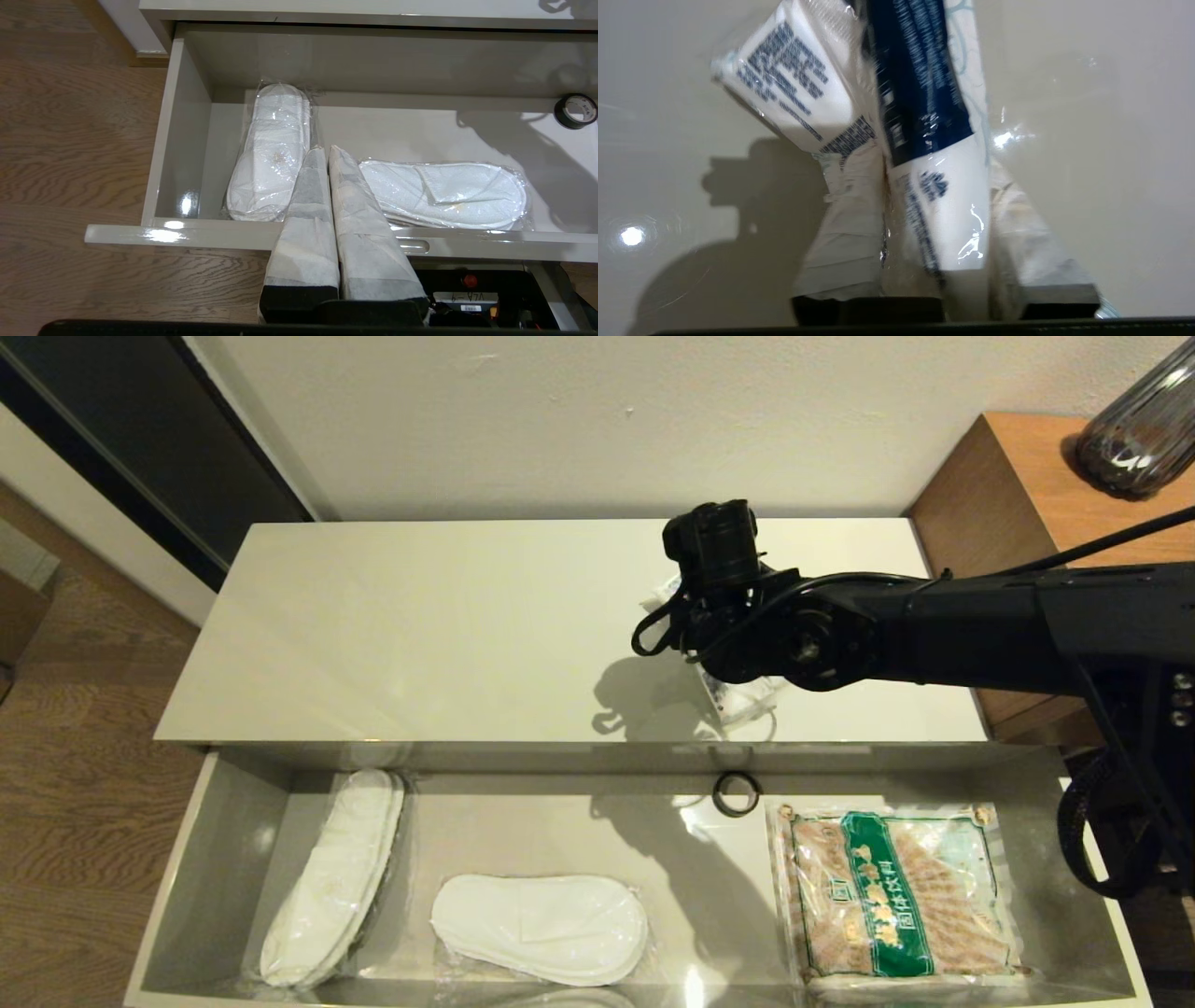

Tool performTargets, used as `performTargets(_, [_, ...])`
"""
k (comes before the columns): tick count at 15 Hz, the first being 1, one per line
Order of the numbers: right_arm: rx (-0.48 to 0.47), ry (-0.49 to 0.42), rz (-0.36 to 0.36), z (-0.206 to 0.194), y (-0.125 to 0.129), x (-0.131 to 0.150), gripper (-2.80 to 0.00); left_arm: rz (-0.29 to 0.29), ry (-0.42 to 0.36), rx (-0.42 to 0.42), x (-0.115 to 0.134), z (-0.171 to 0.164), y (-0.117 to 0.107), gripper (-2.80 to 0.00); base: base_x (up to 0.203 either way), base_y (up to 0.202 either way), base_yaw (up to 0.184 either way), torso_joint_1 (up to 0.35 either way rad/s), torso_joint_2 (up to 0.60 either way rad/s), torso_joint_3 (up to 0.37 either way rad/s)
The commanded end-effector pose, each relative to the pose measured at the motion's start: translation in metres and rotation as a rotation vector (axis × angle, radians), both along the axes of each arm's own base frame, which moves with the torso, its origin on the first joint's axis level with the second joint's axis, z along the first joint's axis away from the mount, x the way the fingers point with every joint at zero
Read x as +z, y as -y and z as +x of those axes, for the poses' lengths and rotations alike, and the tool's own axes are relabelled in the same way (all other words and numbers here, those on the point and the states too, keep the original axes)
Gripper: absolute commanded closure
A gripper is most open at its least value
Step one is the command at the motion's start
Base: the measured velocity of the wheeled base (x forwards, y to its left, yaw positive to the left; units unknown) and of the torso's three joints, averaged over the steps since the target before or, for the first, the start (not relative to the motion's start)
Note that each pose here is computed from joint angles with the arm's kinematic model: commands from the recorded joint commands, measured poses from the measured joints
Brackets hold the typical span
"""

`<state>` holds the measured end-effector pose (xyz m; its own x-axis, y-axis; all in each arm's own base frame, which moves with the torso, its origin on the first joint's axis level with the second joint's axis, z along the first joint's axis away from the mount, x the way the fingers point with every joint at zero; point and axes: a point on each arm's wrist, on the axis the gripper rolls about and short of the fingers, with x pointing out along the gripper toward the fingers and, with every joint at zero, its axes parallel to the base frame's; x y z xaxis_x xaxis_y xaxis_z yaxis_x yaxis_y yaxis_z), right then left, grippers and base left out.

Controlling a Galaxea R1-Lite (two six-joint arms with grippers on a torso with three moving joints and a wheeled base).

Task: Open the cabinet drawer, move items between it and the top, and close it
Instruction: Place the tissue on the table

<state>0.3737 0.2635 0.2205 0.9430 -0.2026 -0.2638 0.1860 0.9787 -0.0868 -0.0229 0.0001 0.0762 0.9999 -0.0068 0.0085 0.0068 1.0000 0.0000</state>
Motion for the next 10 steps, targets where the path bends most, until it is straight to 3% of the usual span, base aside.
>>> performTargets(1, [-0.005, -0.014, -0.011, 0.006, -0.004, -0.010, -2.80, 0.000, -0.001, -0.001, 0.000, 0.000, 0.000, 0.00, 0.000, 0.000, 0.000, 0.000, 0.00, 0.000])
performTargets(5, [-0.016, -0.012, -0.010, 0.001, 0.006, 0.001, -2.80, 0.000, -0.001, -0.001, 0.000, 0.000, 0.000, 0.00, 0.000, 0.000, 0.000, 0.000, 0.00, 0.000])
performTargets(10, [-0.011, -0.017, -0.015, -0.035, 0.034, 0.033, -2.80, 0.000, -0.001, 0.000, 0.000, 0.000, 0.000, 0.00, 0.000, 0.000, 0.000, 0.000, 0.00, 0.000])
